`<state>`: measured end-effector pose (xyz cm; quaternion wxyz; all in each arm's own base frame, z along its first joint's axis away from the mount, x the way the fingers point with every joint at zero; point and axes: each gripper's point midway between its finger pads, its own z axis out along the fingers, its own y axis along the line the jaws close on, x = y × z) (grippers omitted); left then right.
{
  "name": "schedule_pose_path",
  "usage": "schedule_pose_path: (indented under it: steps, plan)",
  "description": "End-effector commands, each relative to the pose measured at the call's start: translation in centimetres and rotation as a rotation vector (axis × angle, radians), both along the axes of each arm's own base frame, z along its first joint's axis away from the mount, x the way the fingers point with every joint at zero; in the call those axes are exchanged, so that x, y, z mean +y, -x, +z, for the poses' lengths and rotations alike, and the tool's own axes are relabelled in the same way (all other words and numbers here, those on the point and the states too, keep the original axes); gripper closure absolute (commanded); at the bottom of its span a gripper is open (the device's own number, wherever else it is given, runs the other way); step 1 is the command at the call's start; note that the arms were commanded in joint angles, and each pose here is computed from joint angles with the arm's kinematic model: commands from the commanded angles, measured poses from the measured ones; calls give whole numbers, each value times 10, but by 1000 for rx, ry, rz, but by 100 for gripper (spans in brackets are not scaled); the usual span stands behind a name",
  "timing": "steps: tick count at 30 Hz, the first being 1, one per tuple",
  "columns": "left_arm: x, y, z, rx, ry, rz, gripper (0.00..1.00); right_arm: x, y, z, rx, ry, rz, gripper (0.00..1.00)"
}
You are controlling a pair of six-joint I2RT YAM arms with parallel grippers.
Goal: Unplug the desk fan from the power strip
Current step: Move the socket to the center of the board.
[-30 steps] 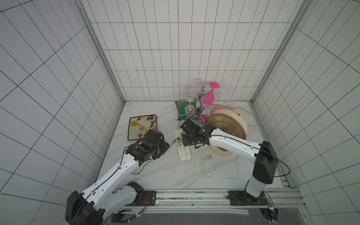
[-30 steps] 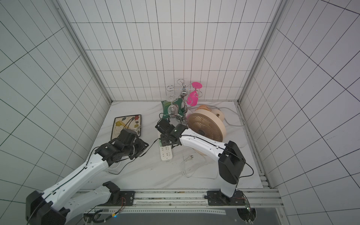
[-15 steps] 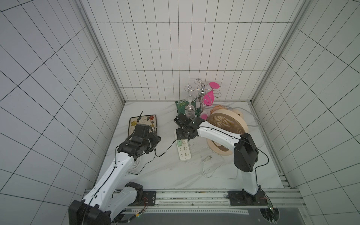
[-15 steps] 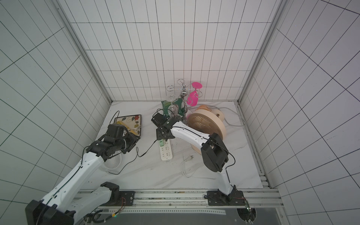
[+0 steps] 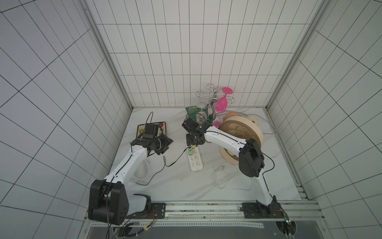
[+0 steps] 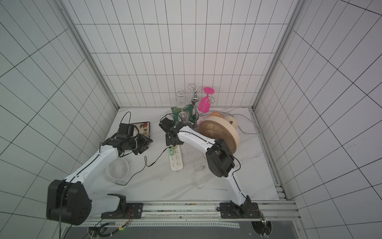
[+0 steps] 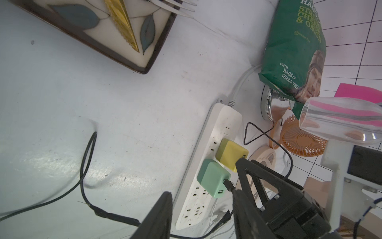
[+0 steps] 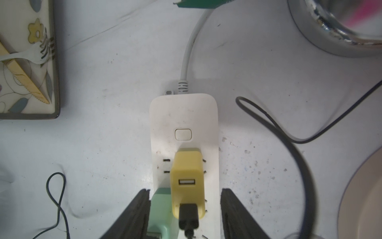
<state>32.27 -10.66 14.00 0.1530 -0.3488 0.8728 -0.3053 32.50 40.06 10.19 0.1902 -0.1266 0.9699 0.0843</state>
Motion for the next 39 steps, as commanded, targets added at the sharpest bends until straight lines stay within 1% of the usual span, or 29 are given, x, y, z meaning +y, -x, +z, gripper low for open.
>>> schedule_pose_path:
  steps: [1,9,15,20,25,35,39]
  plan:
    - [0,-14,6,-48,15,-20,51,-10,-6,-11,21,46,-21,47]
    - [-2,-22,-4,-24,24,-41,51,-6,-2,-19,54,42,10,55]
    - [-4,-25,-6,-17,27,-60,51,-3,0,-22,69,36,15,66]
    - [-4,-23,-7,-14,25,-67,51,3,7,-25,77,37,33,75]
    - [-4,-19,-12,-7,27,-70,51,9,13,-20,73,39,64,83]
    - [-8,-10,-39,22,41,-107,51,29,48,-6,81,19,159,87]
    - [-14,-10,-47,8,63,-150,50,30,57,-5,91,16,181,87]
